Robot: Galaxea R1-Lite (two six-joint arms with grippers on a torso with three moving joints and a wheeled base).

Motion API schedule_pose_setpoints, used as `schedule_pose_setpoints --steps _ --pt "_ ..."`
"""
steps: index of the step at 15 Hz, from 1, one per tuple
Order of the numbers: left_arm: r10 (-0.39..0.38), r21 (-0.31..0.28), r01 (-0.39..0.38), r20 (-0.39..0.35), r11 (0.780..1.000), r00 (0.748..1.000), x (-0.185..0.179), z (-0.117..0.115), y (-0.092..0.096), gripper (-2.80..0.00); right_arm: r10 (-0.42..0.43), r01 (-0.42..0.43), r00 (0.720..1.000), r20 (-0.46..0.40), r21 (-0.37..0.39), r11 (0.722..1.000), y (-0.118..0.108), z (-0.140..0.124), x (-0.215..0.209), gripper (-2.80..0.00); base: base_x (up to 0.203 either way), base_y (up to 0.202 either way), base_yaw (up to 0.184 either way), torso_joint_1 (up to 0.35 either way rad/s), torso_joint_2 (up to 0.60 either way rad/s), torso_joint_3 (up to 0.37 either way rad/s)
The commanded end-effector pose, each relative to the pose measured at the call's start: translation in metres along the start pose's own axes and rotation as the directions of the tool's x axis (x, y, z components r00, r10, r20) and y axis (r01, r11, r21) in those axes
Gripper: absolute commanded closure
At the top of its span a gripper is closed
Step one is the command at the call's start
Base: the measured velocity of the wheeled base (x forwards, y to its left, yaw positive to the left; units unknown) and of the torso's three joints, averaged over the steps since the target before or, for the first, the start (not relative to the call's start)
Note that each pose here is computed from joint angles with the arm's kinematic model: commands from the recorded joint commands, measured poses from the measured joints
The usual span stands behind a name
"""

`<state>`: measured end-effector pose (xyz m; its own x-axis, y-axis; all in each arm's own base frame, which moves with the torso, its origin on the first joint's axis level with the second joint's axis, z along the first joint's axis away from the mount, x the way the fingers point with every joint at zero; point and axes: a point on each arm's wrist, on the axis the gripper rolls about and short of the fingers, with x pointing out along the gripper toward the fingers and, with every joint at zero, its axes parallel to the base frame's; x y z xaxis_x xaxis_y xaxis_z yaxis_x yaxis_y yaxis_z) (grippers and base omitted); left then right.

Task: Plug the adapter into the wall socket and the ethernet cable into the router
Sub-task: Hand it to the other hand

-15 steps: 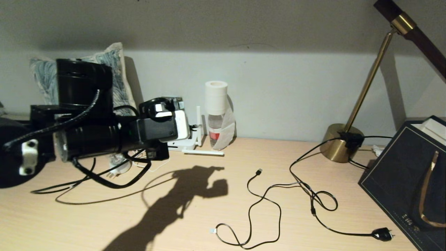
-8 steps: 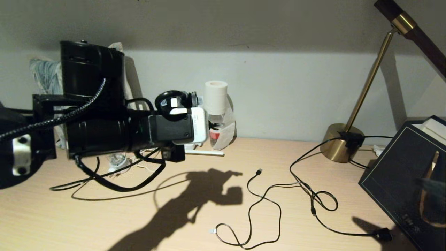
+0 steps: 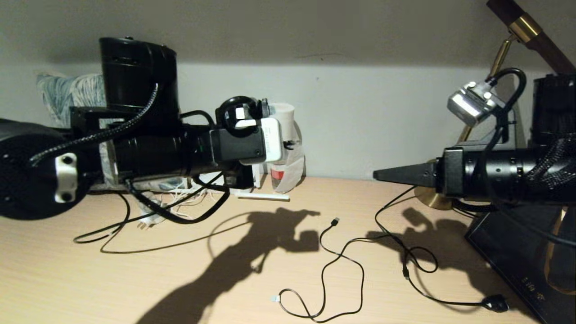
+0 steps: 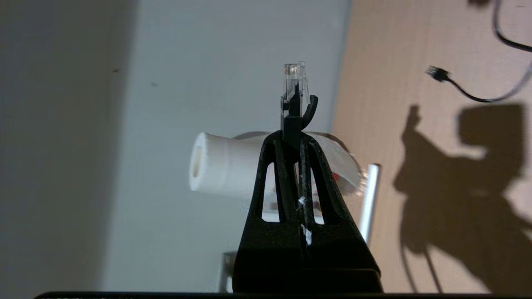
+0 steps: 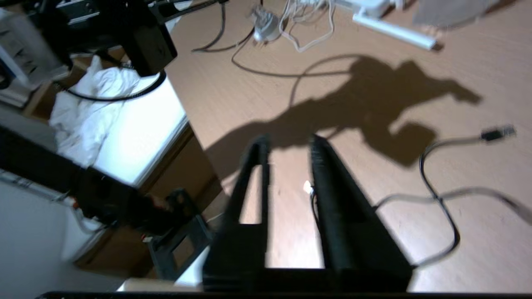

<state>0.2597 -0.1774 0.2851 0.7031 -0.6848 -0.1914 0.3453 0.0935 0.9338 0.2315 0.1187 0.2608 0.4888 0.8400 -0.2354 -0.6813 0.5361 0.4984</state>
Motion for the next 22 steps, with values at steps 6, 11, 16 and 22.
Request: schedule_pose_setpoints --steps 6,11,16,22 --pt "0.028 0.056 -0.031 0.061 0.998 0.998 0.016 0.016 0.009 0.0 0.07 -0.064 0.995 0.069 -0.085 0.994 0.014 0.015 0.026 -2.8 0.0 0.0 0.0 0.0 0.0 0.0" --pt "0.001 0.064 -0.009 0.116 0.998 0.993 0.017 0.024 0.005 0.0 0.104 -0.085 0.986 0.127 -0.144 0.986 0.017 0.02 0.034 -2.8 0.0 0.0 0.0 0.0 0.0 0.0" --pt "-0.007 0.066 -0.002 0.138 0.998 0.99 0.019 0.029 0.003 0.0 0.071 -0.04 0.986 0.151 -0.202 0.979 0.015 0.019 0.046 -2.8 0.0 0.0 0.0 0.0 0.0 0.0" --pt "-0.013 0.068 0.004 0.147 0.998 0.989 0.019 0.031 0.001 0.0 0.074 -0.041 0.986 0.152 -0.205 0.978 0.019 0.019 0.048 -2.8 0.0 0.0 0.0 0.0 0.0 0.0"
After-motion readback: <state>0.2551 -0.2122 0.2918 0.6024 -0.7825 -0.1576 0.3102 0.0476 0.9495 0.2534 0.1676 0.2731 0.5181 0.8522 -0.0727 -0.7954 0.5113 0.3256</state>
